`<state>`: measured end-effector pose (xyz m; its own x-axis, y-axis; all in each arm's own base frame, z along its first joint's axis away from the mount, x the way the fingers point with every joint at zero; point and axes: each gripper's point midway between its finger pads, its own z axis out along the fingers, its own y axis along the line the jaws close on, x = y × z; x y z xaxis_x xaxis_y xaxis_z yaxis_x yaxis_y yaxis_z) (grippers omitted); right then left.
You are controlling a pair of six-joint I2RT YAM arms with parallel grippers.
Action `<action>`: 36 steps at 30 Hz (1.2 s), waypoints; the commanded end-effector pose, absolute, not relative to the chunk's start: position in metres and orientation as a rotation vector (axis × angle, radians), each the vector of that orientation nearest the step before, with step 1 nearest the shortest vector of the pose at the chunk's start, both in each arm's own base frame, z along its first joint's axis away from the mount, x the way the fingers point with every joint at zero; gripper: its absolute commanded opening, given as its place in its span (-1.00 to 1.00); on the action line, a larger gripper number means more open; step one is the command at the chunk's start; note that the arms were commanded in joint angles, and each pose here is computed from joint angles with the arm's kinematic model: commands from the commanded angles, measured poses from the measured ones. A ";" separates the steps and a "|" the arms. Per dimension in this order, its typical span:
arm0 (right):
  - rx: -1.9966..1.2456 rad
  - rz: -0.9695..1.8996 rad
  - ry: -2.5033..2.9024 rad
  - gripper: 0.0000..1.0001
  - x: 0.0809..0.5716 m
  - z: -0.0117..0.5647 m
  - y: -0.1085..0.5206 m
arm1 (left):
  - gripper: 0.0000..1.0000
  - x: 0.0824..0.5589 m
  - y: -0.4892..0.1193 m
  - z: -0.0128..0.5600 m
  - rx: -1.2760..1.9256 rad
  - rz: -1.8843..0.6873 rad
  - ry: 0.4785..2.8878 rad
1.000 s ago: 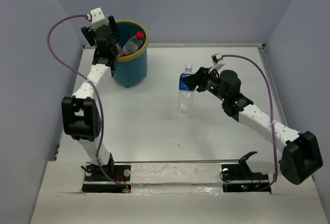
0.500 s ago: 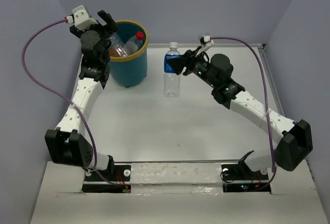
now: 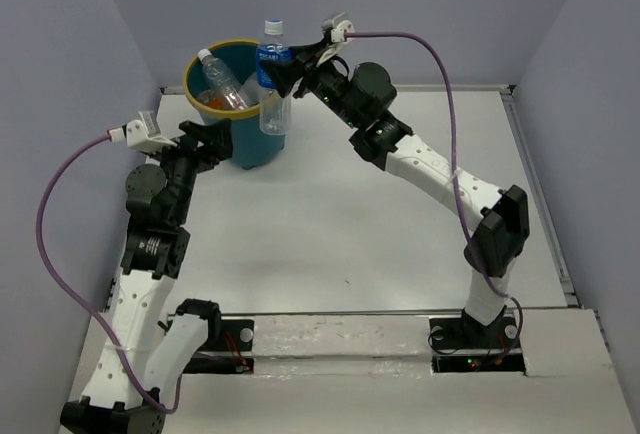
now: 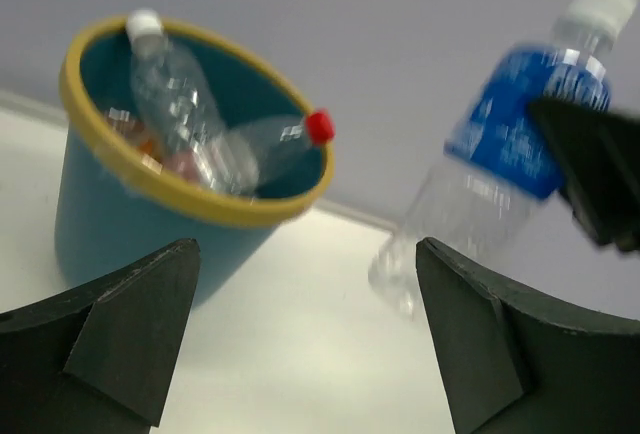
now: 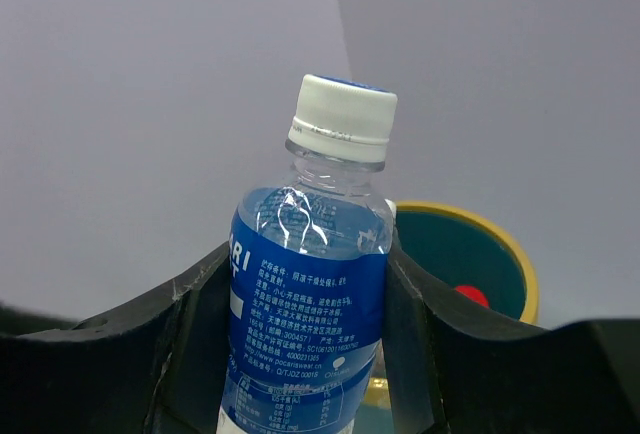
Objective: Put the plastic bottles in the bin
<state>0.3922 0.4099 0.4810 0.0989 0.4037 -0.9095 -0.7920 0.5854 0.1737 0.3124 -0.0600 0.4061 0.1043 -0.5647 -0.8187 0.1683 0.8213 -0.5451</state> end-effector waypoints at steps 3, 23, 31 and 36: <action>-0.331 0.711 0.941 -0.22 0.430 0.526 0.431 | 0.98 0.259 -0.058 0.326 -0.305 -0.509 1.560; -0.386 0.496 0.935 -0.24 0.501 0.378 0.512 | 0.98 0.239 -0.042 0.282 -0.373 -0.344 1.637; -0.424 0.542 0.972 0.23 0.490 0.367 0.520 | 0.98 0.237 -0.035 0.285 -0.404 -0.330 1.619; -0.392 0.603 1.032 0.51 0.484 0.371 0.514 | 0.98 0.238 -0.033 0.285 -0.412 -0.322 1.618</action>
<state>0.4937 0.5096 0.3750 0.4620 0.2561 -0.8491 -0.6015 0.7940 -0.0878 0.2373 -0.0384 0.2723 -0.1103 -0.4362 -0.8931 -0.0647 0.8998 -0.4315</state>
